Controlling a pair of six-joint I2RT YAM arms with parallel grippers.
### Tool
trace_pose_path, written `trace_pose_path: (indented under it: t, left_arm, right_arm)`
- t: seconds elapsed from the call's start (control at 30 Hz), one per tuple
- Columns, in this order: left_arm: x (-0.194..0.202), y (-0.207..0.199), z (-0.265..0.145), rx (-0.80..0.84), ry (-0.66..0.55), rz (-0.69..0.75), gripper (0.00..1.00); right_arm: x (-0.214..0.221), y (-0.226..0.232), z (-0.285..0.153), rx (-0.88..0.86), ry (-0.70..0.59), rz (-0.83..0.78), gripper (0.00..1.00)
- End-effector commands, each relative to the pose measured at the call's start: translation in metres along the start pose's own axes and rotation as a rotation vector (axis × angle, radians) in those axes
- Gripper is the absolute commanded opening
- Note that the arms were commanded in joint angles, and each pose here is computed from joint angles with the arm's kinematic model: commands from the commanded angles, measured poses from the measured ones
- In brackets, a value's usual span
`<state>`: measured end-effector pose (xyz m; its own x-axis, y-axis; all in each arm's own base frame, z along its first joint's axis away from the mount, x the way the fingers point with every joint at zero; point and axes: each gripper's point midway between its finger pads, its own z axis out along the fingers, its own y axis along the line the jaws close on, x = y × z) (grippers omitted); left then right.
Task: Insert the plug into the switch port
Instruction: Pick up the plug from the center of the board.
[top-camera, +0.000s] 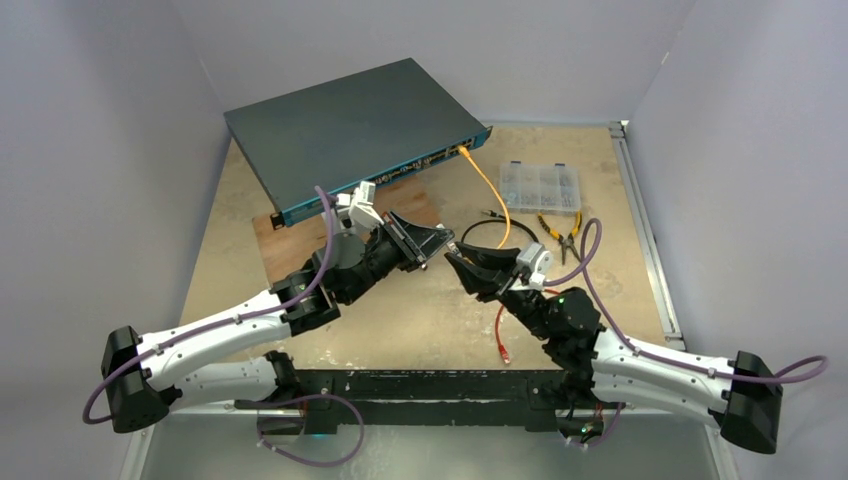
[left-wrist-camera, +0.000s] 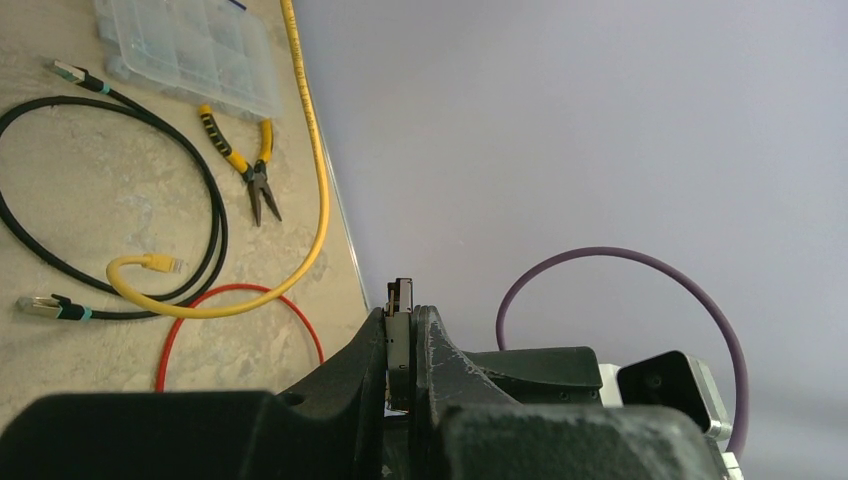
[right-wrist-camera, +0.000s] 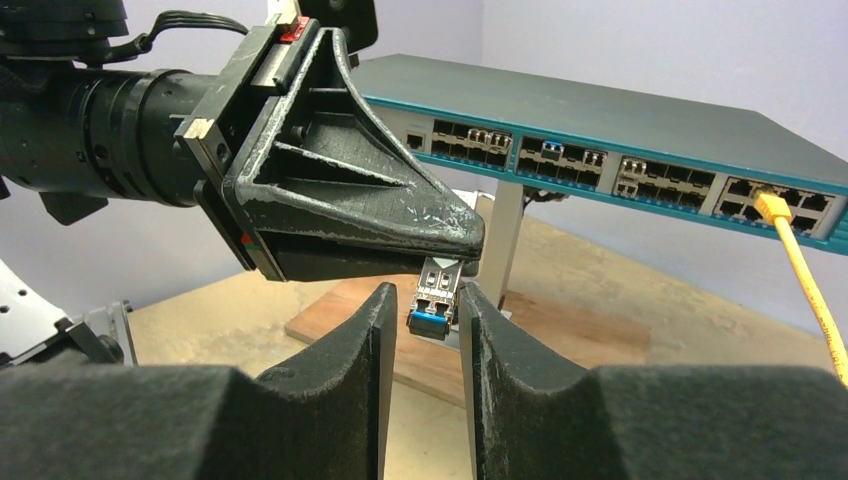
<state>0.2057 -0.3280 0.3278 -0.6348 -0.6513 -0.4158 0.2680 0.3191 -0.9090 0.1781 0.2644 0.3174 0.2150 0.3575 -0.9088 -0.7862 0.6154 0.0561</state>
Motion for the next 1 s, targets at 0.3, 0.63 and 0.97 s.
trace_pose_path:
  t: [0.3, 0.63, 0.97]
  left_arm:
    - [-0.009, -0.030, -0.001, 0.084, -0.016, -0.045, 0.00]
    - [-0.020, -0.031, -0.008, 0.065, -0.047, 0.044, 0.19]
    - [-0.053, -0.046, -0.027, -0.005, -0.082, 0.382, 0.78]
  right_arm:
    - [-0.018, 0.000, 0.004, 0.005, -0.056, 0.007, 0.18]
    - [-0.009, 0.002, 0.008, 0.009, 0.023, 0.041, 0.00]
    - [-0.003, -0.002, 0.020, 0.060, 0.167, 0.058, 0.00]
